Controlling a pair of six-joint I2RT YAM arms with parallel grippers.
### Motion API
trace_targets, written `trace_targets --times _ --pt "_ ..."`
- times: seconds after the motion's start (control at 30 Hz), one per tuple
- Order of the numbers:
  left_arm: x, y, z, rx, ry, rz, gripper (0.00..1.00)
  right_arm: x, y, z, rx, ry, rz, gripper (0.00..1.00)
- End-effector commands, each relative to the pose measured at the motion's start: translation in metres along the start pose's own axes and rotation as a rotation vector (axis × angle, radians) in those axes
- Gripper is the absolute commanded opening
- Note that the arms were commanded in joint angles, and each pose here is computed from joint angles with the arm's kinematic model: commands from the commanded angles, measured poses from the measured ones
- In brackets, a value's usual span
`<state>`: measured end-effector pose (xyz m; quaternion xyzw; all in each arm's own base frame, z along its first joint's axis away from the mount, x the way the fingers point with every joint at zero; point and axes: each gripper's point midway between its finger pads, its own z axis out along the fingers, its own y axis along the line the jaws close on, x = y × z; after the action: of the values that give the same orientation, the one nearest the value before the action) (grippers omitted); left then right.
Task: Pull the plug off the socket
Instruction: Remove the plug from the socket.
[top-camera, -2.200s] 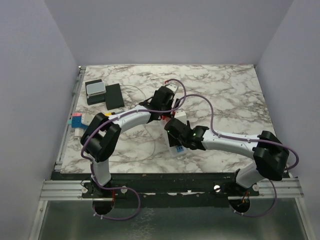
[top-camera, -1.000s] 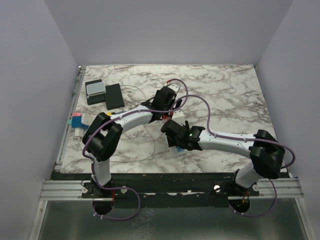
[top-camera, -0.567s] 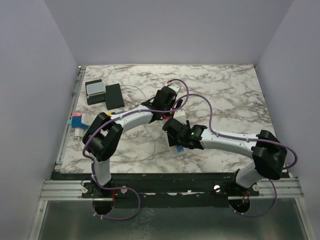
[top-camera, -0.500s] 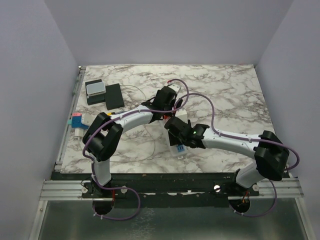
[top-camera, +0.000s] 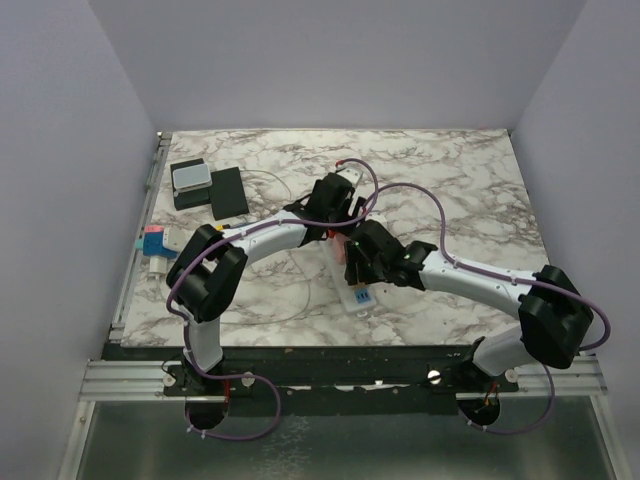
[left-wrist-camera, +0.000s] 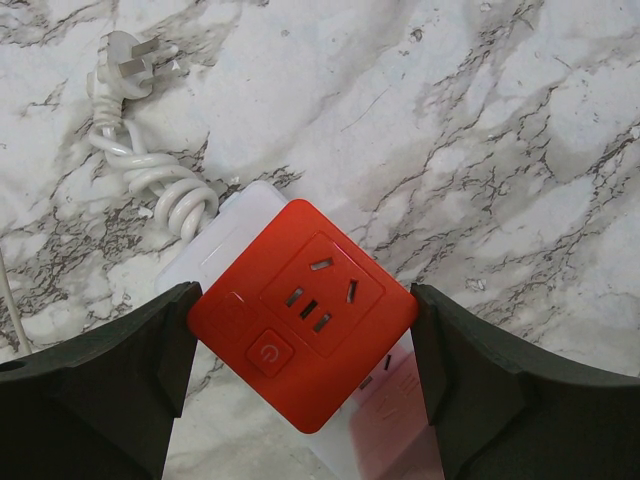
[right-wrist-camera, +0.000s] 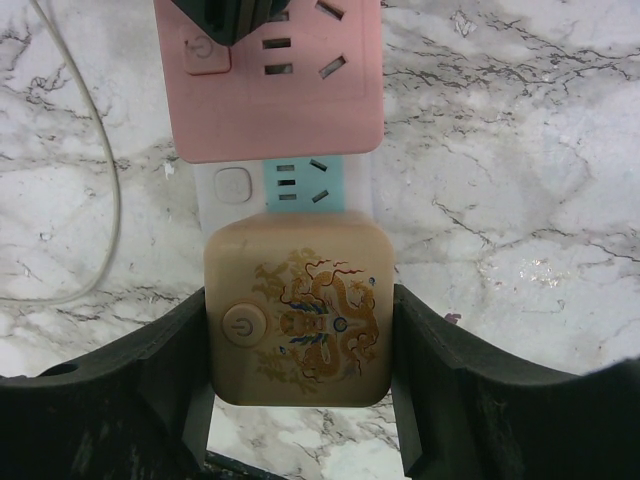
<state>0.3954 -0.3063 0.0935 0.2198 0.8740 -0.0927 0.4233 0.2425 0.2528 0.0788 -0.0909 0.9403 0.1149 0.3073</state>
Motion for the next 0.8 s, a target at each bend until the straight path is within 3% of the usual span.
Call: trace_targets --times 0.0,0.3,0.77 --pt "0.073 0.016 0.005 -0.061 0.235 0.090 0.00 -0.031 -0.005 -0.001 0.016 -0.103 0.053 0.00" --pt "0.074 0.015 0.006 -0.064 0.238 0.093 0.00 -0.034 -0.017 -0.004 0.099 -0.134 0.047 0.00" --pt "0.075 0.015 0.006 -0.060 0.242 0.091 0.00 -0.030 0.005 -0.014 0.183 -0.189 -0.020 0.00"
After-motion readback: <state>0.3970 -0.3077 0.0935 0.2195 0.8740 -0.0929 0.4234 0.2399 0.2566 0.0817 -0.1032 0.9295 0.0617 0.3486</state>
